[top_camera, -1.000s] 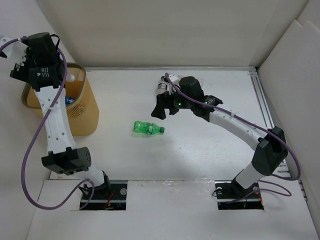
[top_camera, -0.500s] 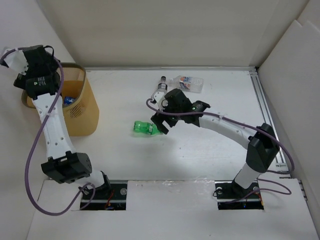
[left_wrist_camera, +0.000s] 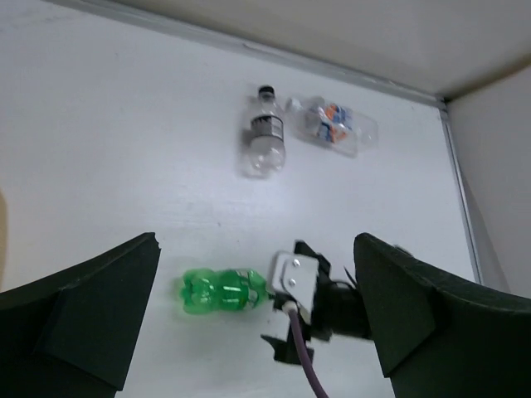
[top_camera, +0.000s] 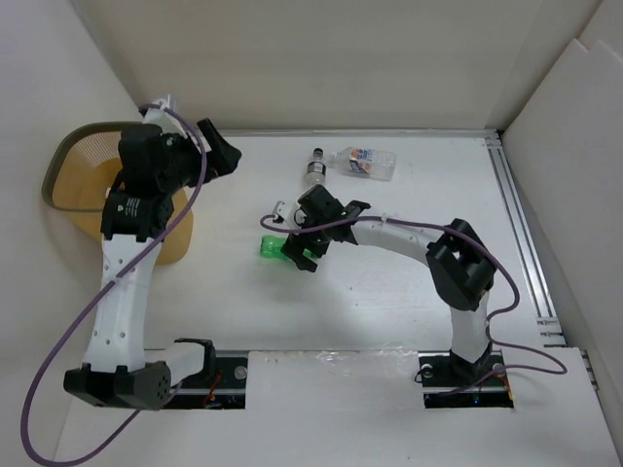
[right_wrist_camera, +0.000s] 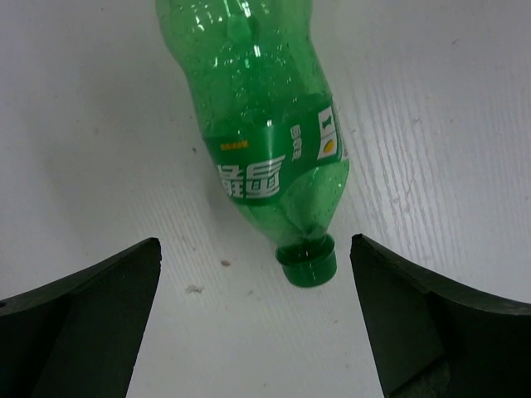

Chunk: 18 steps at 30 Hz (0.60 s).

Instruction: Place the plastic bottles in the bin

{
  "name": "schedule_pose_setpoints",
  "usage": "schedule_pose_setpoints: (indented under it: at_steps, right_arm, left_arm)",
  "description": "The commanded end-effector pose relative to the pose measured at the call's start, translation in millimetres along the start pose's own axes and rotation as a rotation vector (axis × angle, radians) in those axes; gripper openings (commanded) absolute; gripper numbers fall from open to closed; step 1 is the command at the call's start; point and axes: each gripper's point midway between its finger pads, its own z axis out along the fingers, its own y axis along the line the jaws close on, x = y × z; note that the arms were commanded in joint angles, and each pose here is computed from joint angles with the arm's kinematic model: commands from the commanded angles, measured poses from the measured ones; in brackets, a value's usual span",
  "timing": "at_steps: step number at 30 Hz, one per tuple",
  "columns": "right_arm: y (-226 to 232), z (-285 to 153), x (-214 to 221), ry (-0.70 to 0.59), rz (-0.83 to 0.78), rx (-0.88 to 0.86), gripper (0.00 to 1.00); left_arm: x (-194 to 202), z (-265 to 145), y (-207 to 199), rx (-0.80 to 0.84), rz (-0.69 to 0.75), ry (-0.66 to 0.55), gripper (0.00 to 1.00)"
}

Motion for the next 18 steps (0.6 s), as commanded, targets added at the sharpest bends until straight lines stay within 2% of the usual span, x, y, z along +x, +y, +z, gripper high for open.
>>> schedule_pose_setpoints:
  at_steps: [1, 2, 7, 10, 11, 12, 14, 15, 17, 18]
  right_arm:
    - [0, 9, -41, -0.133, -0.063, -0.023, 1.00]
    - [-1, 17, -36, -0.127, -0.051, -0.025, 1.00]
    - [-9, 35, -34, -0.115, -0.038, -0.001, 1.00]
    - [-10, 49, -25, -0.072, -0.036, -0.014, 0.90]
    - [-7, 52, -22, -0.069, -0.034, -0.031, 0.84]
    - [-7, 55, -19, -0.060, -0.032, -0.034, 0.71]
    - [-2, 55, -20, -0.067, -0.032, -0.057, 0.59]
    - [1, 59, -17, -0.061, -0.019, -0.074, 0.48]
    - [1, 60, -15, -0.072, 0.019, -0.094, 0.16]
    - [-5, 53, -17, -0.100, 0.040, -0.088, 0.05]
  left_arm:
    - [11, -33, -36, 0.230, 0.071, -0.017, 1.00]
    - [26, -36, -38, 0.268, 0.070, 0.015, 1.00]
    - [38, -77, -52, 0.359, 0.105, -0.014, 1.00]
    - [40, -89, -54, 0.366, 0.111, -0.030, 1.00]
    - [42, -89, -53, 0.362, 0.107, -0.019, 1.00]
    - [45, -90, -52, 0.362, 0.107, -0.021, 1.00]
    - [50, -89, -48, 0.347, 0.094, -0.015, 1.00]
    - [52, -90, -47, 0.347, 0.083, -0.013, 1.00]
    - [62, -85, -42, 0.339, 0.057, 0.007, 1.00]
    - [63, -82, -41, 0.340, 0.057, 0.006, 1.00]
